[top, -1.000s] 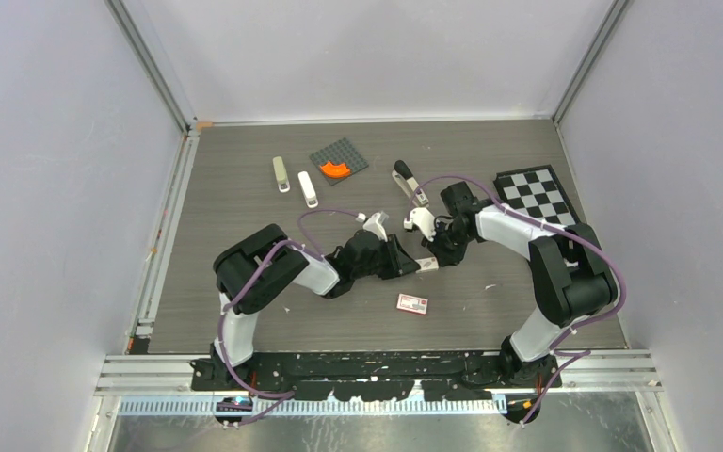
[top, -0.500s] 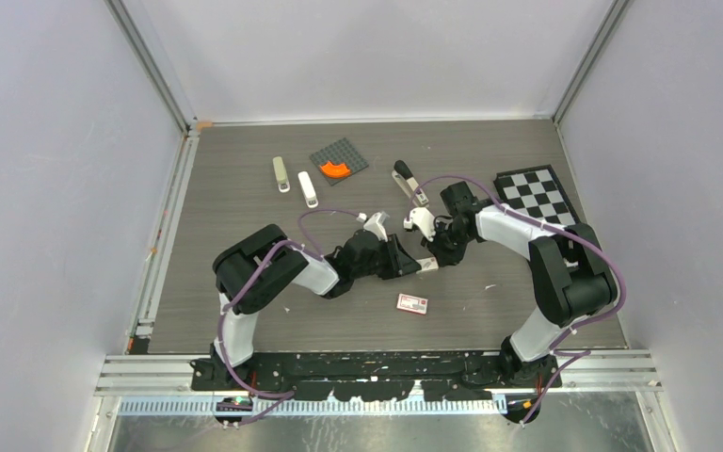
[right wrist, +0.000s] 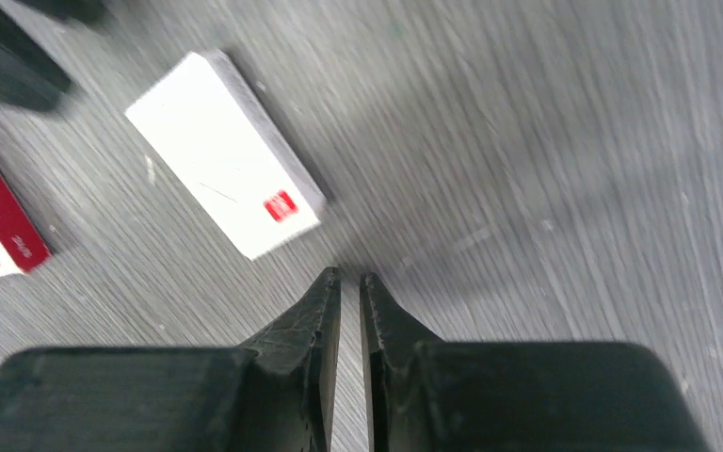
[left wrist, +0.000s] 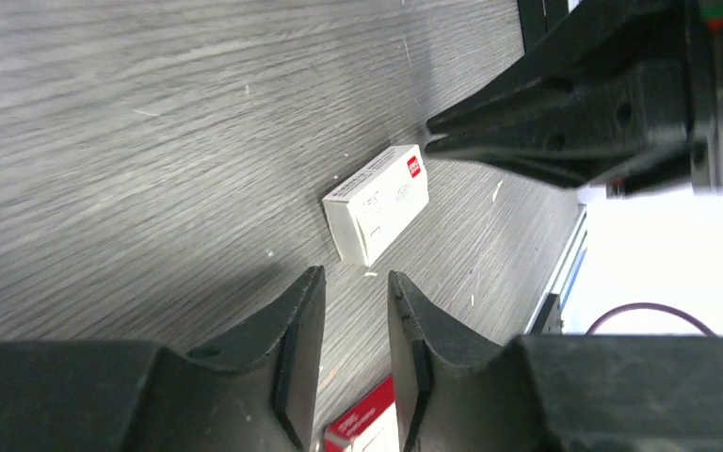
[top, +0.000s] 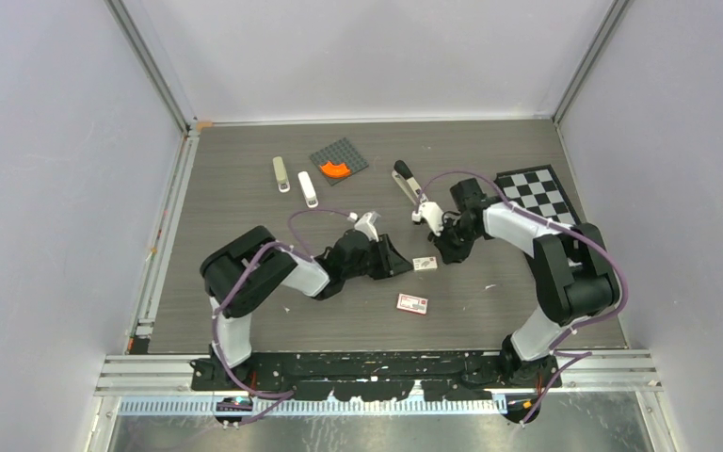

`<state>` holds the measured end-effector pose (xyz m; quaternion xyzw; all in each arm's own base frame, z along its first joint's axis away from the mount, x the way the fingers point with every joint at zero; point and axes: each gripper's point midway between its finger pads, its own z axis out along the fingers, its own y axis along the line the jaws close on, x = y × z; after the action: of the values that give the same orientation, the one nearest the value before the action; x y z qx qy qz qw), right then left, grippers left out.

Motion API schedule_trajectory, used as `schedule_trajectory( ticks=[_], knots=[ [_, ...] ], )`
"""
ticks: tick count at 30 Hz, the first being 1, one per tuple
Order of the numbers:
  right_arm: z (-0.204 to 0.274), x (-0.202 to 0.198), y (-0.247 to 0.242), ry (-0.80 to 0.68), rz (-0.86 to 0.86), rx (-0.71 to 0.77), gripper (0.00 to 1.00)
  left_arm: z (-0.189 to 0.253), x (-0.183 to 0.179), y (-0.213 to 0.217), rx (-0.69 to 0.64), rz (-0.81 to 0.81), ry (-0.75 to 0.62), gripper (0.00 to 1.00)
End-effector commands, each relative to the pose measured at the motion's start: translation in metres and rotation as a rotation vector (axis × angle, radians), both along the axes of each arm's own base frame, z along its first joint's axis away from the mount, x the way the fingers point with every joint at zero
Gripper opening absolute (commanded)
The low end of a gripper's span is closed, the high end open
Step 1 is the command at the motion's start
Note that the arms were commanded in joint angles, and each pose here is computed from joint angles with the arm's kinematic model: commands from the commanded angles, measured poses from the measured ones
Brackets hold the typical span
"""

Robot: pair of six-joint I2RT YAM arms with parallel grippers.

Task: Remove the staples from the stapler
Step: Close the staple box at the center of the board.

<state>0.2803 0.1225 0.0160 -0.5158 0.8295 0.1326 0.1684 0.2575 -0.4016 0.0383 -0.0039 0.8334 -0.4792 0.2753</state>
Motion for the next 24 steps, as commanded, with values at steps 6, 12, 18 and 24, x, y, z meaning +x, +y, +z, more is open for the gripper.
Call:
schedule_trajectory(
  ticks=[6, 12, 18, 24],
  knots=[
    [0.091, 0.015, -0.036, -0.175, -0.072, 0.113, 0.30, 0.087, 0.010, 0.072, 0.156, 0.024, -0.332, 0.47],
    [0.177, -0.012, -0.036, -0.316, -0.107, 0.215, 0.58, 0.183, -0.003, 0.133, 0.214, 0.097, -0.633, 0.99],
    [0.257, -0.051, -0.022, -0.445, -0.151, 0.392, 0.99, 0.253, -0.027, 0.165, 0.113, 0.058, -0.661, 1.00],
    [0.316, -0.072, -0.021, -0.497, -0.292, 0.500, 1.00, 0.304, -0.047, 0.194, 0.175, 0.051, -0.713, 1.00]
  ],
)
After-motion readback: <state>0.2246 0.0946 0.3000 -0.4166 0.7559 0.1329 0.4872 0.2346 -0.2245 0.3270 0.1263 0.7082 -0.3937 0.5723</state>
